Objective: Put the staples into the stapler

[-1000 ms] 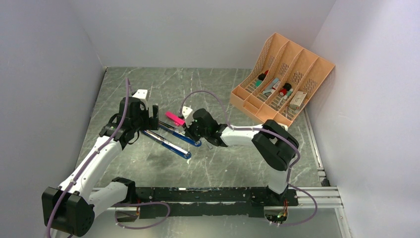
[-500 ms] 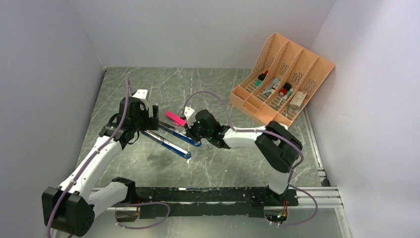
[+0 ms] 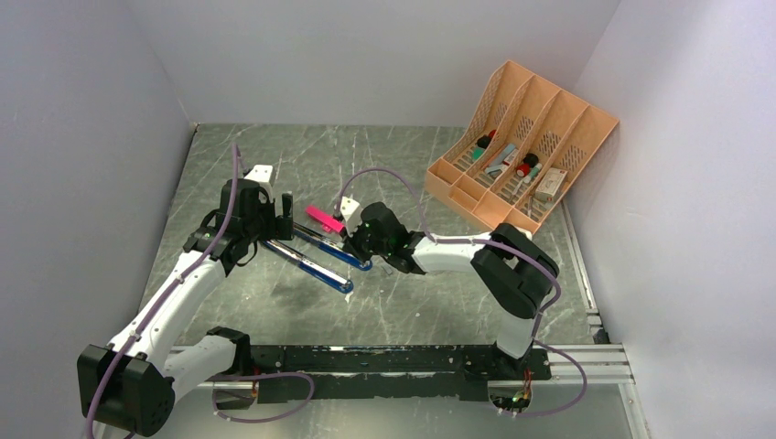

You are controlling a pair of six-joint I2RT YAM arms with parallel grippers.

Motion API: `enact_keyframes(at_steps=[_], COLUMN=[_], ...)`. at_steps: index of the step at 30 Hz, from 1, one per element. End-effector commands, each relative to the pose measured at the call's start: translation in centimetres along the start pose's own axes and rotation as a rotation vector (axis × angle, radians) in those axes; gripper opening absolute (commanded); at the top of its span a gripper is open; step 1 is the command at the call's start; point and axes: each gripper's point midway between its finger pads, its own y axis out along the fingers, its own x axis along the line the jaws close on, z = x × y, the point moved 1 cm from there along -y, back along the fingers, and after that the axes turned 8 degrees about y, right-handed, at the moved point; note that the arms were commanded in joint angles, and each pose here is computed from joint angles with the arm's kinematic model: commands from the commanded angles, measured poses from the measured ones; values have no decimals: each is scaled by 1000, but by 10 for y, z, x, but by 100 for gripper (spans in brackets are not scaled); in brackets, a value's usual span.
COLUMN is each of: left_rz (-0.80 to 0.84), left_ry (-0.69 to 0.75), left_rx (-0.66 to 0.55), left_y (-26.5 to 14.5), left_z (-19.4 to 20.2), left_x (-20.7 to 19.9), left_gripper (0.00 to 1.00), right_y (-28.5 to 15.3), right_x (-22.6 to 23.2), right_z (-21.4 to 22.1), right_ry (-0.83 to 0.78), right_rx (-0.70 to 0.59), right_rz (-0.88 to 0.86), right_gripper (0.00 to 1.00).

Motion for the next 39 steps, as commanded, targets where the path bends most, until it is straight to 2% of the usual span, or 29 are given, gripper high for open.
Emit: enact_keyframes(at_steps=[1,39], left_rz=[23,24], left_ry=[4,4], left_rx=[-48,-48], left_y=[-3,-3], left_z=[-12,-11], left_x=[-3,-3], left_gripper=[97,96], right_y=[2,7], right_x=[-1,-6], right_z=[-7,5], right_ry=[6,5], right_rx=[-9,50], right_rz=[-6,18], right_gripper=[0,0])
